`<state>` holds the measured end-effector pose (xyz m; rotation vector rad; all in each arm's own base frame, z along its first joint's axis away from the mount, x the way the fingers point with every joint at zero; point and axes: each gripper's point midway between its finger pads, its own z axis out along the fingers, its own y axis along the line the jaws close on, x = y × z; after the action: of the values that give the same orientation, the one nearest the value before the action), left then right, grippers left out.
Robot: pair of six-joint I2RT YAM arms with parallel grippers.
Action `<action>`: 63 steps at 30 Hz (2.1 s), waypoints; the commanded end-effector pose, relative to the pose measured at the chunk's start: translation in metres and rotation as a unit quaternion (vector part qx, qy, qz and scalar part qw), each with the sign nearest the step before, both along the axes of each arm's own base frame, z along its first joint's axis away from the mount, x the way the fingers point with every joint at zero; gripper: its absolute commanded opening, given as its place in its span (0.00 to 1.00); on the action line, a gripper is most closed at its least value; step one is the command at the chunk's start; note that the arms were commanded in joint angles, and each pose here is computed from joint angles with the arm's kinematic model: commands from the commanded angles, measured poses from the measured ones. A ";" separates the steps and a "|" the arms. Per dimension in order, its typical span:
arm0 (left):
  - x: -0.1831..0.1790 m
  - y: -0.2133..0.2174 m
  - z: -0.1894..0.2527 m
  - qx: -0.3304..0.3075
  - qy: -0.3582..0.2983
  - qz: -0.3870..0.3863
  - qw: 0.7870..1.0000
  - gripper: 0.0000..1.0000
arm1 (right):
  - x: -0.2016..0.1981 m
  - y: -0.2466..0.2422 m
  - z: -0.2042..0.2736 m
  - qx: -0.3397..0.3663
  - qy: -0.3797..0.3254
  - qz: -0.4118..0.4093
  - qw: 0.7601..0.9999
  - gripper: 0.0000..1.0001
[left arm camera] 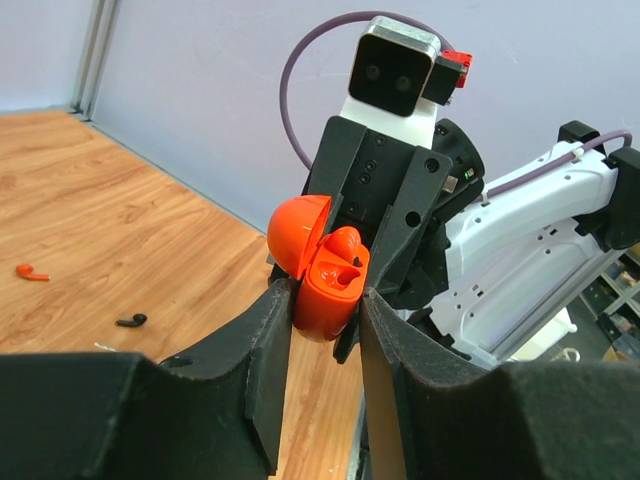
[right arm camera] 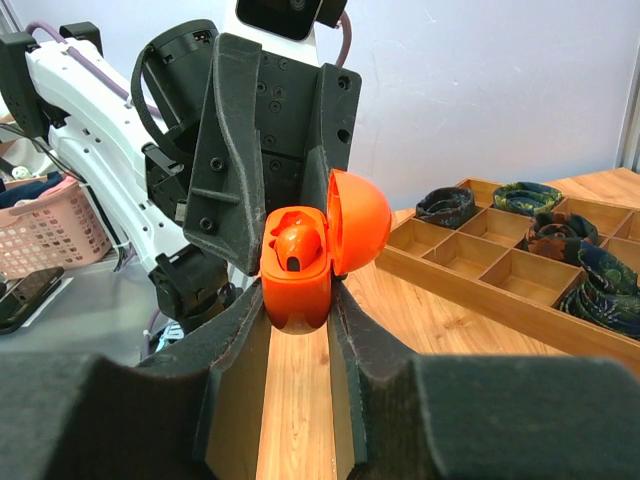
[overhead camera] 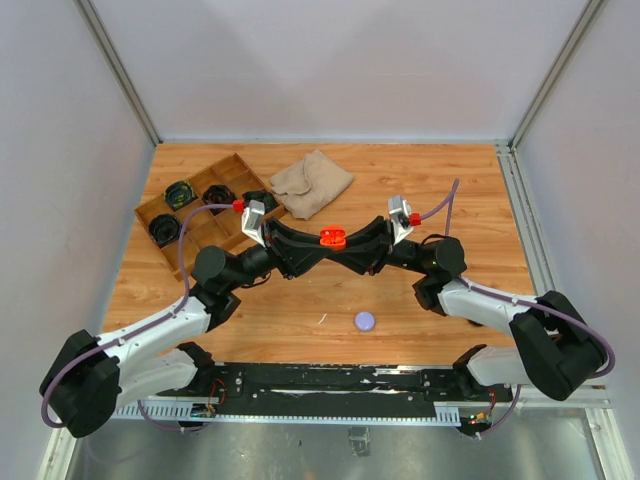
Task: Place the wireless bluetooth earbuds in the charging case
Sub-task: Place the earbud in the charging case, then pick up the earbud from the center of the board.
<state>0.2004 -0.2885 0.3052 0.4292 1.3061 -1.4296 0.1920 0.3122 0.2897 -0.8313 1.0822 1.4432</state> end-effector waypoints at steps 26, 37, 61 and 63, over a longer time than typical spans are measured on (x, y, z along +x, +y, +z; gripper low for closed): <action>-0.004 0.017 0.006 -0.006 -0.072 0.043 0.996 0.00 | -0.007 -0.003 0.006 -0.002 -0.049 -0.017 0.999 0.40; -0.009 0.031 0.000 0.023 -0.145 0.081 0.986 0.00 | 0.004 -0.011 -0.010 -0.066 -0.039 -0.046 0.996 0.53; 0.000 0.056 -0.057 0.087 -0.209 0.163 0.960 0.00 | 0.170 -0.139 -0.125 -0.415 0.142 -0.419 0.795 0.67; 0.001 0.054 -0.062 0.095 -0.211 0.160 0.960 0.00 | 0.183 -0.149 -0.138 -0.429 0.172 -0.429 0.776 0.66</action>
<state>0.1981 -0.2381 0.2322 0.5825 1.1750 -0.9400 0.3540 0.1932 0.1673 -0.6345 1.9864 0.3603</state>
